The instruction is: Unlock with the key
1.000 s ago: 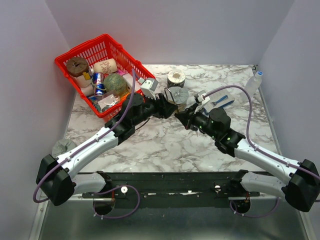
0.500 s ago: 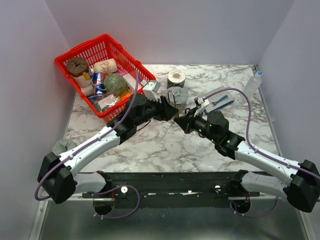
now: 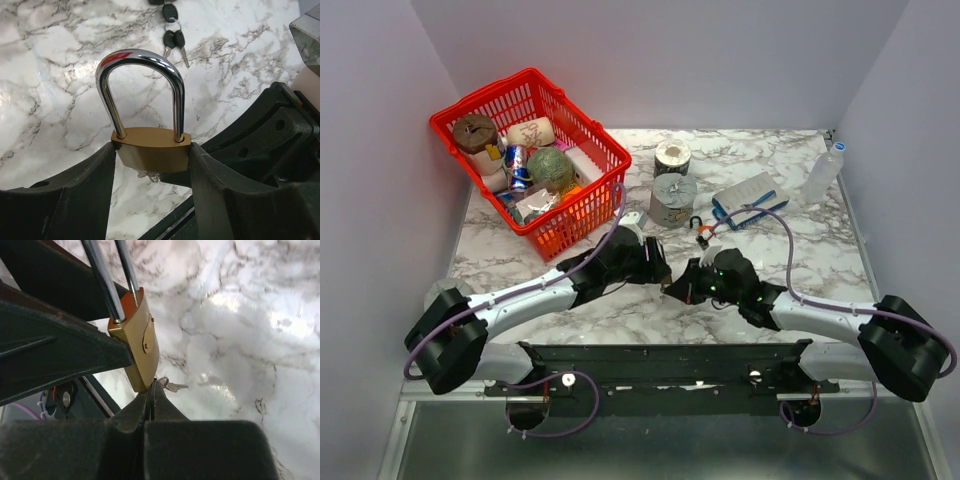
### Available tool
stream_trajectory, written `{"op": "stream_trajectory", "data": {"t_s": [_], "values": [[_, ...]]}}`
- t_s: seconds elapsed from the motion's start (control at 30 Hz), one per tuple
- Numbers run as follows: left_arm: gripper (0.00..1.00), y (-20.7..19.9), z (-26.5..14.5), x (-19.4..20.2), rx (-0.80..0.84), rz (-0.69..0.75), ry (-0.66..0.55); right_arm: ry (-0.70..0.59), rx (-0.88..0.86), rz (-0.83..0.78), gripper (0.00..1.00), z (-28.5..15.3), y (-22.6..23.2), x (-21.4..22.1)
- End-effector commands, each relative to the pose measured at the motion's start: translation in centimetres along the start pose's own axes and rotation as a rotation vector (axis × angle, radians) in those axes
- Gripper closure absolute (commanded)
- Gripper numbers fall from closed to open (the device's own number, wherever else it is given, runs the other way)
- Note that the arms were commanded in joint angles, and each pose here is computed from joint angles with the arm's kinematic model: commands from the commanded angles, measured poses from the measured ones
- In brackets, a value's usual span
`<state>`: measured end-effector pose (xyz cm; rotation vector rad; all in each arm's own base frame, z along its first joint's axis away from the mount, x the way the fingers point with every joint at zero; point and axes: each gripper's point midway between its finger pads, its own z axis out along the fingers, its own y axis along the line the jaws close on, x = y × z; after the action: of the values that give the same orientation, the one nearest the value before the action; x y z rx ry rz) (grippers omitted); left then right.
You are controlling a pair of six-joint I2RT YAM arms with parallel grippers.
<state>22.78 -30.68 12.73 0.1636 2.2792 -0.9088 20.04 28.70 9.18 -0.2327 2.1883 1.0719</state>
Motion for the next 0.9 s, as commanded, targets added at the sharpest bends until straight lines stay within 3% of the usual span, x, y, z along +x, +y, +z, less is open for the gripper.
{"op": "stream_trajectory", "data": {"t_s": [0.0, 0.43, 0.63, 0.87], "values": [[1.0, 2.2, 0.3, 4.2, -0.081, -0.004, 0.111, -0.14, -0.072, 0.066, 0.99, 0.8, 1.6, -3.3], [1.0, 5.9, 2.1, 6.9, -0.215, 0.009, 0.178, -0.065, -0.083, 0.191, 0.99, 2.8, 0.4, -0.5], [0.8, 6.8, 3.1, 8.3, -0.25, 0.016, 0.243, -0.054, -0.065, 0.277, 0.99, 3.2, -0.4, 0.5], [0.73, 7.7, 3.9, 8.8, -0.289, 0.013, 0.257, -0.039, -0.084, 0.317, 0.99, 3.7, -0.5, 1.2]]}}
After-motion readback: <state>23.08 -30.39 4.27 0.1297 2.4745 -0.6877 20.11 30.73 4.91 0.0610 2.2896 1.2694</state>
